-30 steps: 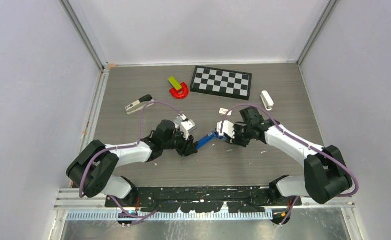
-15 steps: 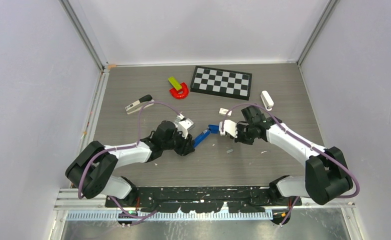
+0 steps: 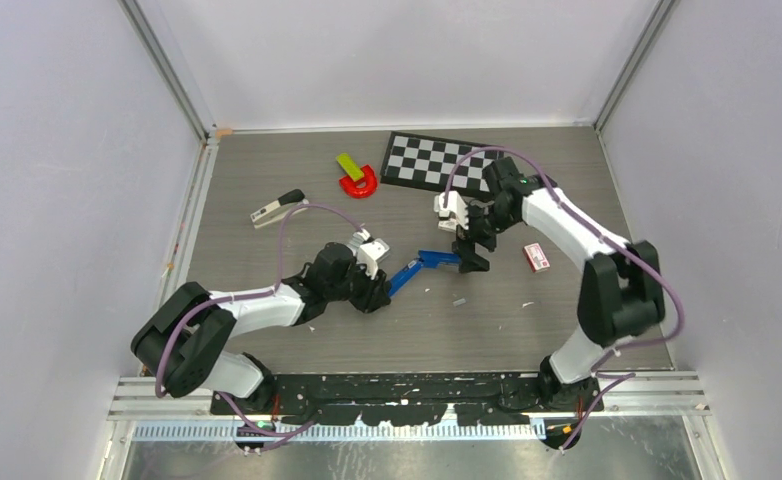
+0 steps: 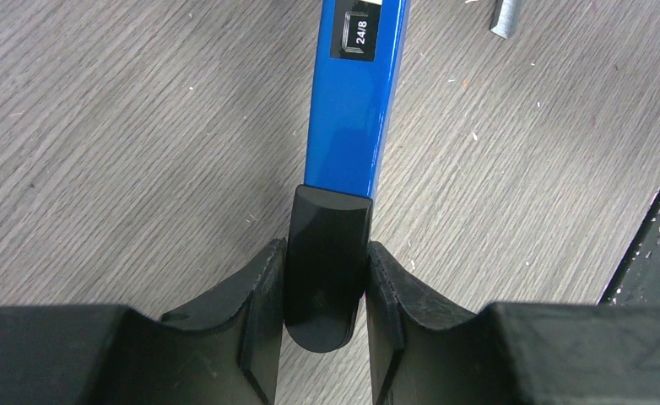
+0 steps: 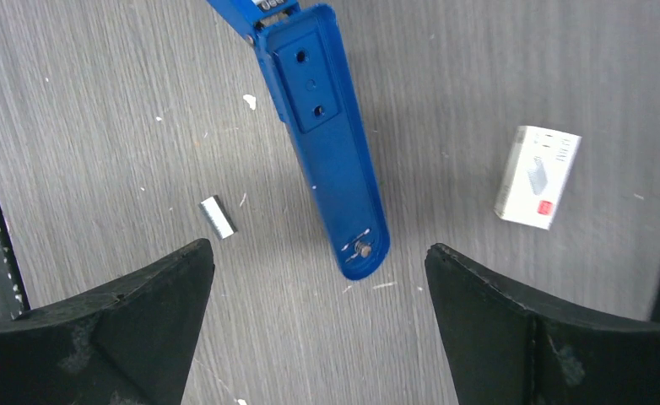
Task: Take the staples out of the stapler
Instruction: Unload the staple at the center of the board.
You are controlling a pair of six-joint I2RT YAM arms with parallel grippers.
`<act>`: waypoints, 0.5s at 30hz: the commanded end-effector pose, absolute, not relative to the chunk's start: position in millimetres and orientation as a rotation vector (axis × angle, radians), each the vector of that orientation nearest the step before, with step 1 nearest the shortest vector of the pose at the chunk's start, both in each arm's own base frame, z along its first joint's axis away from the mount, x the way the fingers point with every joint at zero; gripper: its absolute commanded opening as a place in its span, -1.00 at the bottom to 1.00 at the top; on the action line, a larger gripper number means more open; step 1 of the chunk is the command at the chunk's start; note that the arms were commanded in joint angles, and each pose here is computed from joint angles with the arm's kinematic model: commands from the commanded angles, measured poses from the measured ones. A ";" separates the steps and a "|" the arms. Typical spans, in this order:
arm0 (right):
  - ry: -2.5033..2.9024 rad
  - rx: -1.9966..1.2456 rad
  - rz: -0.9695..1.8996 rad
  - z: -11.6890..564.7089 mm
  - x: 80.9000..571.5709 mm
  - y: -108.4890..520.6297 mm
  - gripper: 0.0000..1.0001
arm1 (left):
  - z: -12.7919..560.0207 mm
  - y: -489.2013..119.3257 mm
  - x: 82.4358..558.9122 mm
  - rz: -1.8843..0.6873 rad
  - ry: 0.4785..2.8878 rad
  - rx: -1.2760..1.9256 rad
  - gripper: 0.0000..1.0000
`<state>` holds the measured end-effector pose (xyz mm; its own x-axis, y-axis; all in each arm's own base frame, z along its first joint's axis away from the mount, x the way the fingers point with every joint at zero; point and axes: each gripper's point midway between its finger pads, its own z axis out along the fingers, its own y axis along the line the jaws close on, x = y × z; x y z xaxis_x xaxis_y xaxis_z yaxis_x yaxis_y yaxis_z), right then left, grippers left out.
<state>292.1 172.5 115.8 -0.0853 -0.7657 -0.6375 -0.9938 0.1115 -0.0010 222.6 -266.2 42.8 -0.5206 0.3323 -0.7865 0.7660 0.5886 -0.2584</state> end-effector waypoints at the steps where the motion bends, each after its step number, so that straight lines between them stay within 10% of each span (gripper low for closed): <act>1: 1.922 -1.791 0.767 102.8 284.2 174.9 0.99 | 75.9 -282.9 236.9 -0.791 1.954 0.901 -1.00; 15: 1.916 -1.918 0.992 68.4 296.3 189.4 0.75 | 81.5 -291.3 242.0 -0.772 1.909 0.943 -1.00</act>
